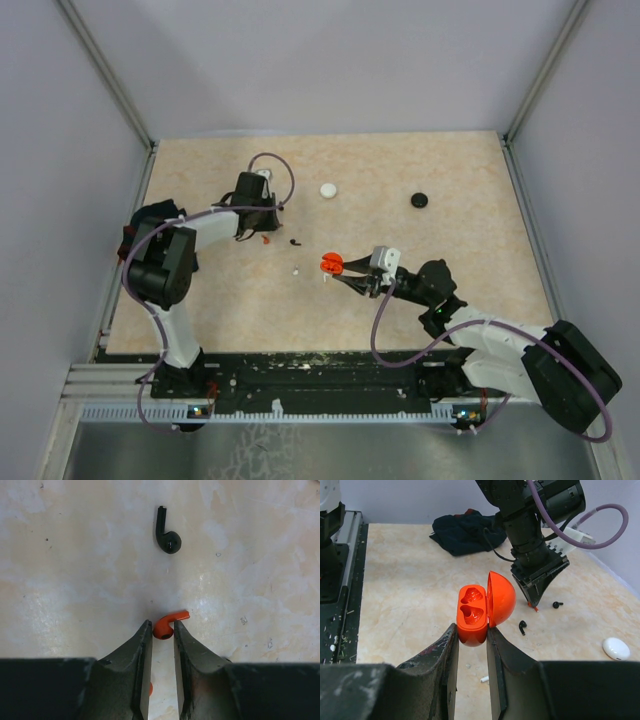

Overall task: Insert the wireless bluetooth earbuds into the charging case
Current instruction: Pick up the earbud from the center of the board.

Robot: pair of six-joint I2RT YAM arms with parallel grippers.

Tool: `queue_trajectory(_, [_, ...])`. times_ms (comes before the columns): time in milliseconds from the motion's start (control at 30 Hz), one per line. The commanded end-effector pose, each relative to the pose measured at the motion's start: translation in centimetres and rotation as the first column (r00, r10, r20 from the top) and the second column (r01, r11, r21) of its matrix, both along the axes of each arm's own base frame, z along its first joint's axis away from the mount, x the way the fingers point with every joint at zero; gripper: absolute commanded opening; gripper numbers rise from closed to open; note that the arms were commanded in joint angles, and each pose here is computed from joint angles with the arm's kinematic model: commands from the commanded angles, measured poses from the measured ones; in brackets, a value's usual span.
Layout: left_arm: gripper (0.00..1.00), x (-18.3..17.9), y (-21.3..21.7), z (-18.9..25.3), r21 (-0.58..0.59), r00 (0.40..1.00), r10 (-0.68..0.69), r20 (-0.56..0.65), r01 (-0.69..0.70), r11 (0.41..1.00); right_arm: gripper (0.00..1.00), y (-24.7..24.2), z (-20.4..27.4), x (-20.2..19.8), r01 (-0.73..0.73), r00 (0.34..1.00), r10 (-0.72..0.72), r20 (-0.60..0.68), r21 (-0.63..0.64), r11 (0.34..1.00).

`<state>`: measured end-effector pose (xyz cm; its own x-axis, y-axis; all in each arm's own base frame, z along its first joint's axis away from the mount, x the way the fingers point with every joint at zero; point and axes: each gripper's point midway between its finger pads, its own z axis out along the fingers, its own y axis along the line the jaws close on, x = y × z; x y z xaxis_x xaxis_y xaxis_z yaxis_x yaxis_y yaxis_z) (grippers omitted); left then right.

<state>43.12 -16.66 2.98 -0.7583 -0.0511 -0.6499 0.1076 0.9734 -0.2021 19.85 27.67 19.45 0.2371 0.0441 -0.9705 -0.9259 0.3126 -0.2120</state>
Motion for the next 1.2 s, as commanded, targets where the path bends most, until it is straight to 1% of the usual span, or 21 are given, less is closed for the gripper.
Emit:
queue_trajectory(0, [0.28,-0.4,-0.5,-0.5,0.008,0.995,-0.097,-0.005,0.097,0.995,0.0,-0.2,1.7,-0.2,-0.01,0.999,0.007,0.054,0.048,0.999])
queue_trajectory(67, [0.29,-1.0,-1.1,-0.3,0.011,0.983,-0.186,0.013,0.186,0.983,0.0,-0.2,1.7,-0.3,-0.011,0.999,0.008,0.053,0.047,0.999])
queue_trajectory(167, [0.27,-2.4,-1.9,0.1,0.056,0.941,-0.335,0.051,0.332,0.942,0.0,-0.2,1.8,-0.3,-0.011,0.999,0.009,0.052,0.046,0.999])
queue_trajectory(200, [0.27,-2.9,-2.1,0.3,0.081,0.913,-0.404,0.059,0.399,0.913,0.0,-0.2,1.8,-0.3,-0.011,0.999,0.009,0.053,0.046,0.999])
queue_trajectory(267, [0.27,-4.2,-2.4,0.0,0.097,0.867,-0.497,0.033,0.492,0.865,0.0,-0.2,1.8,-0.3,-0.012,0.999,0.009,0.053,0.046,0.999])
queue_trajectory(333, [0.27,-5.3,-2.0,-0.6,0.128,0.836,-0.549,-0.013,0.546,0.828,0.0,-0.2,1.8,-0.3,-0.015,0.999,0.012,0.053,0.046,0.999])
queue_trajectory(433, [0.27,-6.5,-1.4,-1.4,0.171,0.81,-0.58,-0.081,0.585,0.793,0.0,-0.2,1.7,-0.3,-0.016,0.999,0.014,0.052,0.044,0.999])
queue_trajectory(500, [0.31,-6.9,-0.8,-1.5,0.201,0.807,-0.579,-0.115,0.59,0.782,0.0,-0.1,1.7,-0.3,-0.017,0.999,0.015,0.052,0.045,0.999])
queue_trajectory(567, [0.37,-6.6,-0.1,-1.4,0.233,0.827,-0.547,-0.13,0.562,0.794,0.0,-0.1,1.8,-0.3,-0.018,0.999,0.015,0.051,0.047,0.999])
queue_trajectory(700, [0.44,-5.6,0.4,-0.4,0.248,0.875,-0.471,-0.11,0.483,0.84,0.0,-0.1,1.8,-0.4,-0.022,0.999,0.019,0.051,0.05,0.999])
queue_trajectory(833, [0.45,-5.0,0.7,-0.2,0.251,0.914,-0.394,-0.095,0.405,0.879,0.0,-0.2,1.9,-0.5,-0.022,0.998,0.019,0.053,0.053,0.998])
queue_trajectory(933, [0.46,-5.0,0.4,-0.3,0.226,0.922,-0.378,-0.09,0.388,0.893,0.0,-0.1,1.9,-0.5,-0.023,0.998,0.021,0.053,0.053,0.998])
queue_trajectory(1033, [0.5,-5.0,-0.1,-0.3,0.196,0.924,-0.375,-0.077,0.383,0.903,0.0,-0.1,2.0,-0.5,-0.024,0.998,0.021,0.054,0.054,0.998])
queue_trajectory(1167, [0.53,-4.8,-0.2,-0.4,0.186,0.934,-0.351,-0.067,0.357,0.916,0.0,-0.1,2.0,-0.5,-0.026,0.998,0.023,0.053,0.055,0.998])
